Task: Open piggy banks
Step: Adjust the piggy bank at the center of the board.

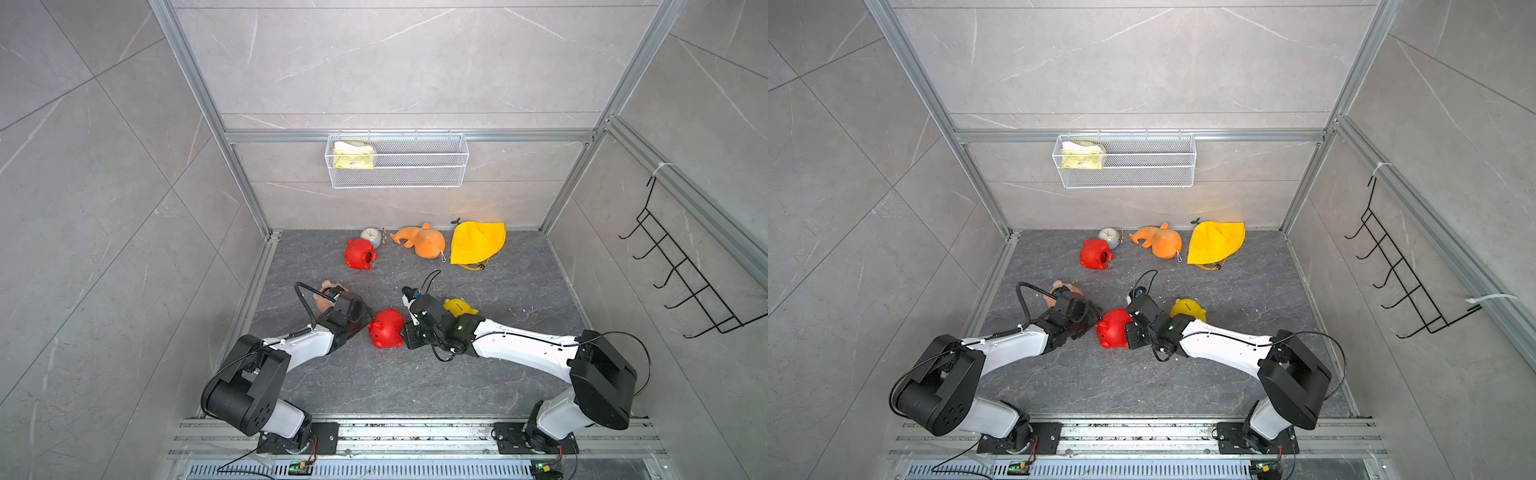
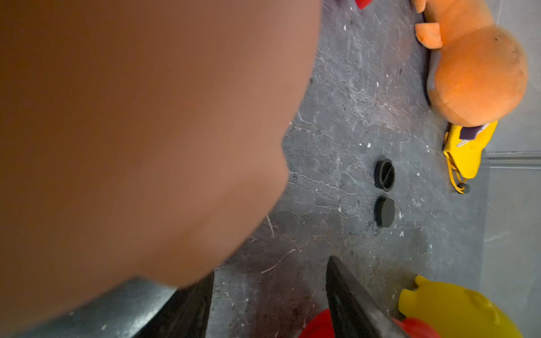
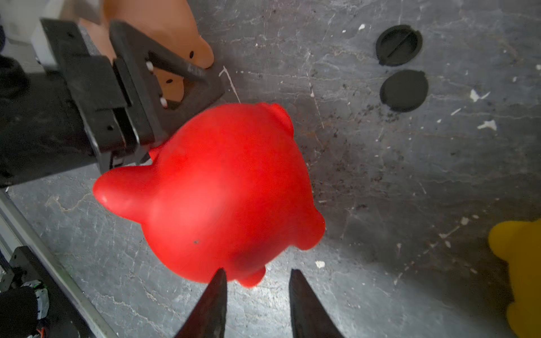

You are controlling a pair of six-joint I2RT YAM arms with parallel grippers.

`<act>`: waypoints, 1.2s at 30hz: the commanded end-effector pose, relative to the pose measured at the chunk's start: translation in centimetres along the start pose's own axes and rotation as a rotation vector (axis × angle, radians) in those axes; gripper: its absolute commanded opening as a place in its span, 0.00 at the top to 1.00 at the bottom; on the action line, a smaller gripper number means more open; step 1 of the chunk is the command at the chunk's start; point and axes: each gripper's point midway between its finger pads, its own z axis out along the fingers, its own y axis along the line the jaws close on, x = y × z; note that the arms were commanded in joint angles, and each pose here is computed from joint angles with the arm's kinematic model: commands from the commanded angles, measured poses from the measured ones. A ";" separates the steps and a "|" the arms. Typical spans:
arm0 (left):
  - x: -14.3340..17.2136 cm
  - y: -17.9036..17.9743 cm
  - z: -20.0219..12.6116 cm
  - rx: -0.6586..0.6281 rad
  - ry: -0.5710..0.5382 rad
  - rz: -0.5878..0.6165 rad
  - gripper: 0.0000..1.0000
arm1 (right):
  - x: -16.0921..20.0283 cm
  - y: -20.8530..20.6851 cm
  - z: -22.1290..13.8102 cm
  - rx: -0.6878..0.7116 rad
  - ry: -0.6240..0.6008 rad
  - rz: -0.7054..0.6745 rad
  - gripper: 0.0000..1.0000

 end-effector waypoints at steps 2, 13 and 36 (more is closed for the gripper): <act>1.2 2.5 -0.2 -0.106 0.069 0.035 0.36 | -0.7 -0.3 0.4 0.011 0.003 -0.019 0.62; 0.4 1.4 -0.6 -0.103 0.075 0.079 0.29 | -0.7 -0.6 1.2 0.002 0.014 -0.011 0.62; 2.3 -6.0 -7.7 0.084 0.413 0.655 0.00 | 0.0 -3.6 -2.1 0.077 -0.063 -0.085 0.00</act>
